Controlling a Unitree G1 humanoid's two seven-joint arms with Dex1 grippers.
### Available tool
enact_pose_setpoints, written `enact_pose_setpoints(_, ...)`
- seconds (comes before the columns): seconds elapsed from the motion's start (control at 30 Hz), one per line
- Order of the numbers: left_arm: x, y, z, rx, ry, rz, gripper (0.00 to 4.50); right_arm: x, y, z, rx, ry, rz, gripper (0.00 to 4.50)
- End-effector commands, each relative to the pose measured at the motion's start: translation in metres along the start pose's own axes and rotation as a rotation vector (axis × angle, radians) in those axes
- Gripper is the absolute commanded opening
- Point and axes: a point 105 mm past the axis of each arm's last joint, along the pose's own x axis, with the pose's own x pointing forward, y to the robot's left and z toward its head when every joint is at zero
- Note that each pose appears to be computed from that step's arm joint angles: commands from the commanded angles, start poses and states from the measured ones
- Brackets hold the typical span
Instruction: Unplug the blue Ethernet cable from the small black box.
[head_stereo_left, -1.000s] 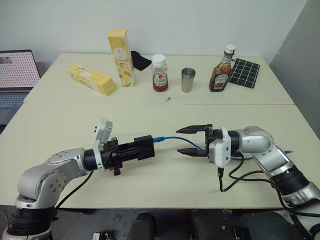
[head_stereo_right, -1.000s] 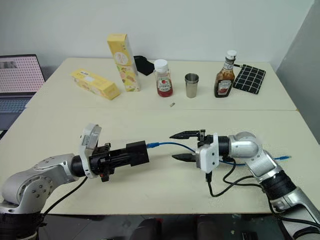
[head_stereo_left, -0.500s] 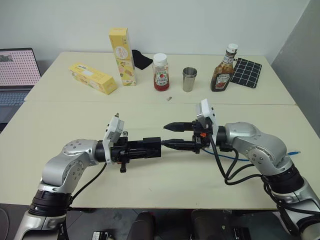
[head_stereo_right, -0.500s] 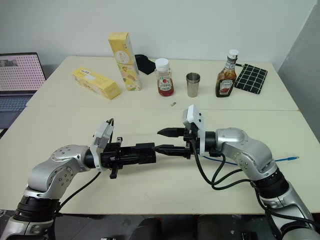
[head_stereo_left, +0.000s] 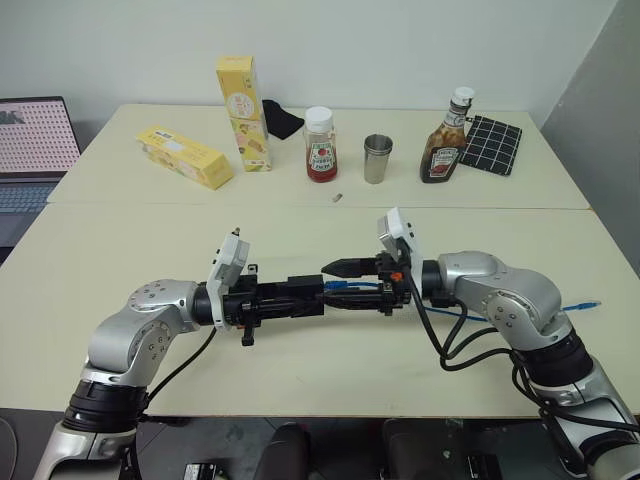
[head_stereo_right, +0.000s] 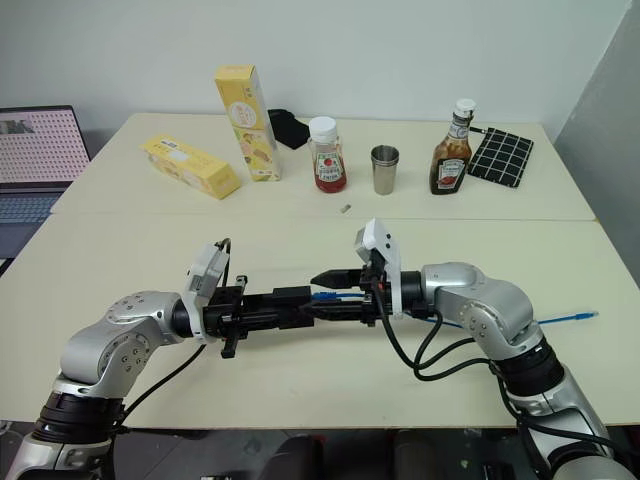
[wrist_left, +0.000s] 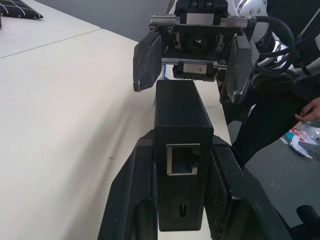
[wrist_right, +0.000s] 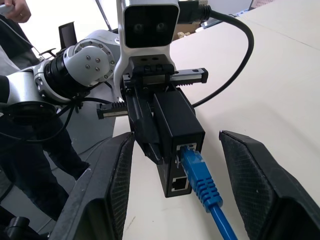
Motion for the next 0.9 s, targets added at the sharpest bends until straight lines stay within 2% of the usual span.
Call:
enact_pose_setpoints(0.03,-0.001,-0.005,0.013,0.053,-0.031,-0.020,0.78,-0.002,0.001,0.012,-0.044,-0.019,0.009,2.48)
enact_pose_setpoints(0.23,-0.002,-0.007,0.012,0.054,-0.030,-0.028,0.78,-0.002,0.001,0.011,-0.045,-0.015,0.011,1.21)
enact_pose_setpoints(0.27,-0.002,-0.007,0.012,0.053,-0.032,-0.028,0.78,-0.002,0.000,0.011,-0.048,-0.013,0.011,0.87)
enact_pose_setpoints(0.37,-0.003,-0.008,0.012,0.052,-0.037,-0.032,0.78,-0.004,-0.001,0.010,-0.052,-0.007,0.012,0.68)
enact_pose_setpoints(0.4,-0.003,-0.008,0.012,0.052,-0.037,-0.035,0.78,-0.004,-0.001,0.010,-0.053,-0.004,0.013,0.39)
enact_pose_setpoints(0.43,-0.003,-0.008,0.012,0.051,-0.036,-0.038,0.78,-0.005,-0.002,0.010,-0.053,-0.003,0.015,0.39)
enact_pose_setpoints(0.5,-0.003,-0.009,0.013,0.049,-0.037,-0.042,0.78,-0.005,-0.002,0.011,-0.054,0.001,0.020,0.01)
enact_pose_setpoints(0.9,0.000,-0.012,0.015,0.044,-0.039,-0.054,0.78,-0.008,-0.009,0.012,-0.080,0.033,0.030,0.01)
